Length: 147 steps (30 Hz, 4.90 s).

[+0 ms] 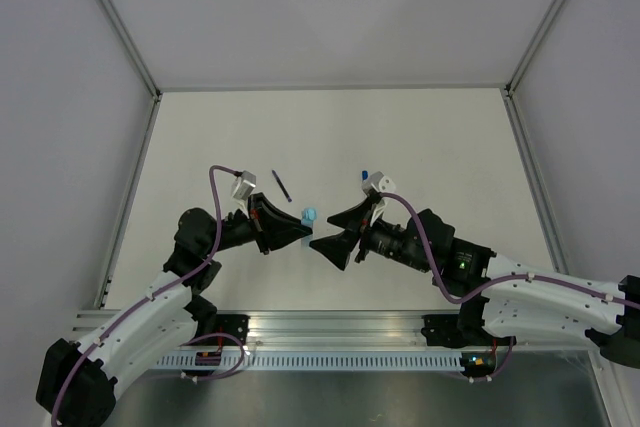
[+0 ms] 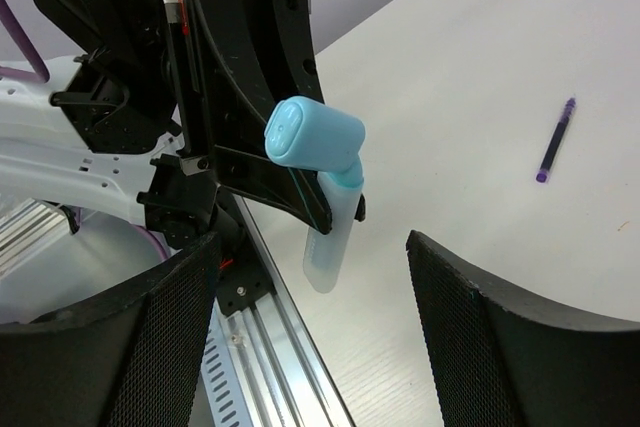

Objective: Insert the pens into the pen caps

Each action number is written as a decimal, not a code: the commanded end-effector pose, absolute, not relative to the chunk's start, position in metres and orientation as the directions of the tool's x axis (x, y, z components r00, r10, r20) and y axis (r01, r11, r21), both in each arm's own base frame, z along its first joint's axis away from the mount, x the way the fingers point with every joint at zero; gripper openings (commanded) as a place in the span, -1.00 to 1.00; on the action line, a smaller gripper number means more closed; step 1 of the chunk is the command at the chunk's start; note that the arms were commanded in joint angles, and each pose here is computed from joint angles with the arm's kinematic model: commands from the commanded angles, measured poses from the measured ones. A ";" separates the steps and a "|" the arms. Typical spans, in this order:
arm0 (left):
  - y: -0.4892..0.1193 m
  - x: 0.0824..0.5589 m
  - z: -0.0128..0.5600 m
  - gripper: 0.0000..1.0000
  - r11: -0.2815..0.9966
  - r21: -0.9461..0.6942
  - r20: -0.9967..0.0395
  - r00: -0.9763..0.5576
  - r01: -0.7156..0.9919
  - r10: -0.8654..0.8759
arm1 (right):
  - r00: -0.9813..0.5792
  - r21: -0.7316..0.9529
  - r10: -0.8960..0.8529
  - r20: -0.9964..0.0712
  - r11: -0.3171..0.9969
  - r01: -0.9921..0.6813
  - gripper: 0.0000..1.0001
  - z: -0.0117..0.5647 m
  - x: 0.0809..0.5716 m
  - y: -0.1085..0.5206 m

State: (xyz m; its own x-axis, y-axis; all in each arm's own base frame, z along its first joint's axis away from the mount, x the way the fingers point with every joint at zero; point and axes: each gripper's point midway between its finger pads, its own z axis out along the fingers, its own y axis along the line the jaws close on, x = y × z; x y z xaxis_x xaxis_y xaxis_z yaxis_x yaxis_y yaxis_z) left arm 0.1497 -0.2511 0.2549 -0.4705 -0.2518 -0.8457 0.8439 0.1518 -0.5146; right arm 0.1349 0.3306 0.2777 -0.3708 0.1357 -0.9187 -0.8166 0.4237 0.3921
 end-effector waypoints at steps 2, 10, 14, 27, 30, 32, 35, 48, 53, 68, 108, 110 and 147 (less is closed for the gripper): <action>-0.251 0.147 0.280 -0.95 0.114 -0.465 -0.862 -0.419 0.878 -0.285 | -0.321 0.369 0.182 -0.929 0.439 -0.819 0.61 0.300 0.142 0.327; -0.251 0.147 0.276 -0.95 0.114 -0.463 -0.866 -0.420 0.879 -0.272 | -0.281 0.325 0.164 -0.946 0.445 -0.835 0.61 0.316 0.146 0.333; -0.252 0.147 0.275 -0.95 0.112 -0.463 -0.866 -0.422 0.879 -0.269 | -0.271 0.320 0.172 -0.947 0.437 -0.841 0.57 0.321 0.148 0.339; -0.252 0.146 0.273 -0.95 0.111 -0.462 -0.868 -0.423 0.880 -0.261 | -0.249 0.316 0.201 -0.947 0.467 -0.826 0.33 0.334 0.157 0.342; -0.252 0.146 0.273 -0.95 0.109 -0.461 -0.868 -0.422 0.881 -0.260 | -0.245 0.314 0.202 -0.948 0.469 -0.825 0.30 0.336 0.158 0.342; -0.252 0.146 0.273 -0.95 0.107 -0.461 -0.868 -0.423 0.881 -0.259 | -0.245 0.312 0.198 -0.949 0.472 -0.825 0.26 0.335 0.159 0.343; -0.253 0.145 0.273 -0.95 0.103 -0.460 -0.869 -0.423 0.882 -0.257 | -0.251 0.312 0.188 -0.949 0.475 -0.823 0.17 0.334 0.161 0.346; -0.253 0.136 0.279 -0.95 0.057 -0.436 -0.878 -0.411 0.898 -0.247 | -0.258 0.306 0.164 -0.952 0.498 -0.811 -0.49 0.331 0.163 0.344; -0.253 0.119 0.284 -0.95 -0.019 -0.392 -0.894 -0.386 0.920 -0.226 | -0.258 0.268 0.090 -0.962 0.499 -0.824 -0.60 0.328 0.160 0.342; -0.255 0.103 0.285 -0.95 -0.075 -0.349 -0.911 -0.357 0.934 -0.205 | -0.353 0.241 -0.222 -0.909 0.412 -0.879 -0.92 0.293 0.135 0.352; -0.250 0.098 0.297 -0.95 -0.073 -0.306 -0.913 -0.315 0.949 -0.260 | -0.399 0.346 -0.092 -0.912 0.347 -0.872 0.28 0.287 0.133 0.346; -0.250 0.098 0.296 -0.95 -0.071 -0.308 -0.912 -0.316 0.949 -0.260 | -0.387 0.343 -0.076 -0.919 0.328 -0.880 0.36 0.294 0.129 0.342; -0.240 0.117 0.322 -0.95 -0.002 -0.398 -0.814 -0.355 0.917 -0.460 | -0.349 0.353 0.061 -0.935 0.063 -0.934 -0.14 0.288 0.107 0.378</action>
State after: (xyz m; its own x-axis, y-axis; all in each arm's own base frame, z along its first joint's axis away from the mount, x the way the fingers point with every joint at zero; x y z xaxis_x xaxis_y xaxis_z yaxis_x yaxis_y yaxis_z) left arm 0.1218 -0.2437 0.3086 -0.3752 -0.4083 -0.8322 0.9067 0.0249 -0.4211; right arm 0.1087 0.3739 0.2764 -0.3534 0.0074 -0.9355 -0.9303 0.1019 0.3522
